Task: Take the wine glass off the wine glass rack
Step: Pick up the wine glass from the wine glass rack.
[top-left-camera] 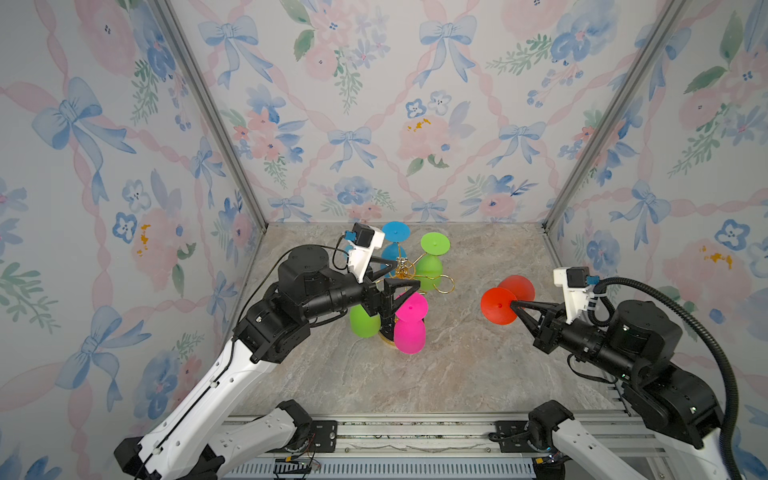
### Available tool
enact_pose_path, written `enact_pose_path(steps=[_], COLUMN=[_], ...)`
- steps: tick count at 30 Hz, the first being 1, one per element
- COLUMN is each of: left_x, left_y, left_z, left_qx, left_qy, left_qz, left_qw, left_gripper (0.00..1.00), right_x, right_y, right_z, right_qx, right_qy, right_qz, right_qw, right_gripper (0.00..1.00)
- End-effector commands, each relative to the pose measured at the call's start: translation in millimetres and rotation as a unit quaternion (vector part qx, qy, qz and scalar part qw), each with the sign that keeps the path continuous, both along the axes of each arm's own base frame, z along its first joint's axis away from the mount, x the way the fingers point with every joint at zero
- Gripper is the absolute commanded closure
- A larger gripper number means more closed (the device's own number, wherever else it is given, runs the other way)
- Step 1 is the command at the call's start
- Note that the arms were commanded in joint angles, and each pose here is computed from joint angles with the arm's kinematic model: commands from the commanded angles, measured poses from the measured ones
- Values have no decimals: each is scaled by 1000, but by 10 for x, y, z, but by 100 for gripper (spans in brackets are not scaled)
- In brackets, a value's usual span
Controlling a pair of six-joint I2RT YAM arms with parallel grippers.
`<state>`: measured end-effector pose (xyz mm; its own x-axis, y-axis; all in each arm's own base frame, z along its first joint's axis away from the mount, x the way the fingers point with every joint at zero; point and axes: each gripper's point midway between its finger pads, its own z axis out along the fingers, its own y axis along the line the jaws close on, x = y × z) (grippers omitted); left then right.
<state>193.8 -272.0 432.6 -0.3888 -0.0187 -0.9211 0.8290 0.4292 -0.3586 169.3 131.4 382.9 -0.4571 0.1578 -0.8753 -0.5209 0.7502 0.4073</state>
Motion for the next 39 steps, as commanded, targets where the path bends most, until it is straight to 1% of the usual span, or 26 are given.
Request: enact_pose_path(steps=[1,5,8,14,17,20,21,23,29,32,36,39], left_x=[-137,-313,-379,-482,-515,-589,-613,-653,-686,-710,-723,-731], left_y=[-211,-534,-708,-939,-997,-1047,-1061,-1087,-1152,-1181,-1178,-1184], left_z=[97,40,-1,13,63,139,160,175,145,142,186,216], left_qx=[3,17,19,-5,-17,-36,-41,-48,-51,-54,-61,-66], left_qy=[-19,-15,-12,-7,-12,-14,-14,-11,0,4,-2,-5], left_qz=[-27,-80,-104,-152,-169,-195,-204,-220,-239,-249,-251,-255], left_qw=[999,997,994,988,985,980,978,974,970,967,966,965], left_gripper=[14,18,20,27,30,39,40,41,39,43,45,50], right_x=[-24,-77,-159,-339,-384,-443,-458,-481,-520,-527,-530,-515], right_y=[41,128,157,160,187,237,247,259,298,298,304,314], right_z=[229,267,344,545,580,627,644,670,706,731,740,722], right_qx=[10,18,24,27,23,31,34,38,41,41,39,40], right_qy=[-56,-77,-106,-165,-171,-180,-184,-191,-208,-217,-221,-217], right_qz=[19,51,71,97,112,134,139,145,163,164,166,167], right_qw=[998,996,992,981,979,974,972,970,964,961,960,961], right_gripper=[100,100,100,100,100,100,100,100,100,100,100,100])
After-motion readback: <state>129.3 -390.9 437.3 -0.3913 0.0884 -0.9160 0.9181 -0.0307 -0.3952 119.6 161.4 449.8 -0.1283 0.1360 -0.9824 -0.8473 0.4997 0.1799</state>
